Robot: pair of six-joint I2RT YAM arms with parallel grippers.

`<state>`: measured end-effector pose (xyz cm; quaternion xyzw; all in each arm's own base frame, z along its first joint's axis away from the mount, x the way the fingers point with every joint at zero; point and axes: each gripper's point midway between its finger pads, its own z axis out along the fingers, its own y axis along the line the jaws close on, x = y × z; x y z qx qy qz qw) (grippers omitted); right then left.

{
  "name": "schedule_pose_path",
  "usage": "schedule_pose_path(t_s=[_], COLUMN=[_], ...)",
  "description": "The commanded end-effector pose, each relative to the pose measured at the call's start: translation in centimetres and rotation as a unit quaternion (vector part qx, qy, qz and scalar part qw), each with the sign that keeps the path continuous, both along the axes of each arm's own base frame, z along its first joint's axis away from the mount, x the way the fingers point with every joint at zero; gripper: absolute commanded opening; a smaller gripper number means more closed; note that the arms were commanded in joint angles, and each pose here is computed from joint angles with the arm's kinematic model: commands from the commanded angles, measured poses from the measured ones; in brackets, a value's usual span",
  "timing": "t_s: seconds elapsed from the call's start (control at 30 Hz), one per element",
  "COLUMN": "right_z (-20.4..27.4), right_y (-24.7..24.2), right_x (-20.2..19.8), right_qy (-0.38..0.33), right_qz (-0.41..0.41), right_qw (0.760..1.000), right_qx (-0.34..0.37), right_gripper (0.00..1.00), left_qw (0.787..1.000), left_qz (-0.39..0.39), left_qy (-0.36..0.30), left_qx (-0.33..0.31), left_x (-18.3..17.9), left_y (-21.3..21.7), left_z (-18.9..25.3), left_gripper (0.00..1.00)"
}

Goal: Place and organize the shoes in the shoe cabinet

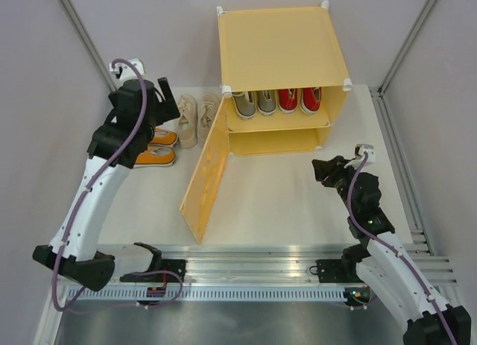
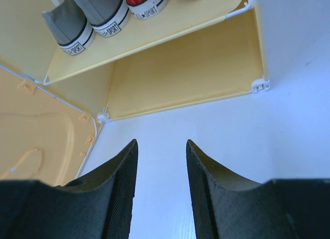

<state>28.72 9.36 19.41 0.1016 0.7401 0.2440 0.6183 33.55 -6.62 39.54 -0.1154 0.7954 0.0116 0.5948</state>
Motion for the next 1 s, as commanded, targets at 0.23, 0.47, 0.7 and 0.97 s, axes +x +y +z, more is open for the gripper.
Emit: schedule_pose_path(t_s=[0.23,0.47,0.7,0.97], right_z=[-1.2,-2.0,-2.2,-2.5], right_y=[1.9,2.0,2.5,2.7], right_x=[-0.6,-0.5,-0.5,-0.3], right_qy=[0.020,0.036,0.044,0.050], right_qz=[0.047,0.047,0.055,0.059], right_qw=[0.998,0.998,0.997,0.997], right_qx=[0.021,0.021,0.027,0.031], right_gripper=[0.48,0.48,0.48,0.48], left_qw=[0.953,0.919,0.903,0.890], left_qz=[0.116,0.192,0.246,0.275], left_qy=[0.158,0.197,0.203,0.210], left_qx=[-0.230,-0.284,-0.289,-0.297], left_x=[4.6,7.4,9.4,10.7], left_y=[5.6,7.6,9.2,9.9], left_z=[-13.4,-20.6,-23.7,-26.5], left_gripper=[0.99,0.96,0.95,0.93])
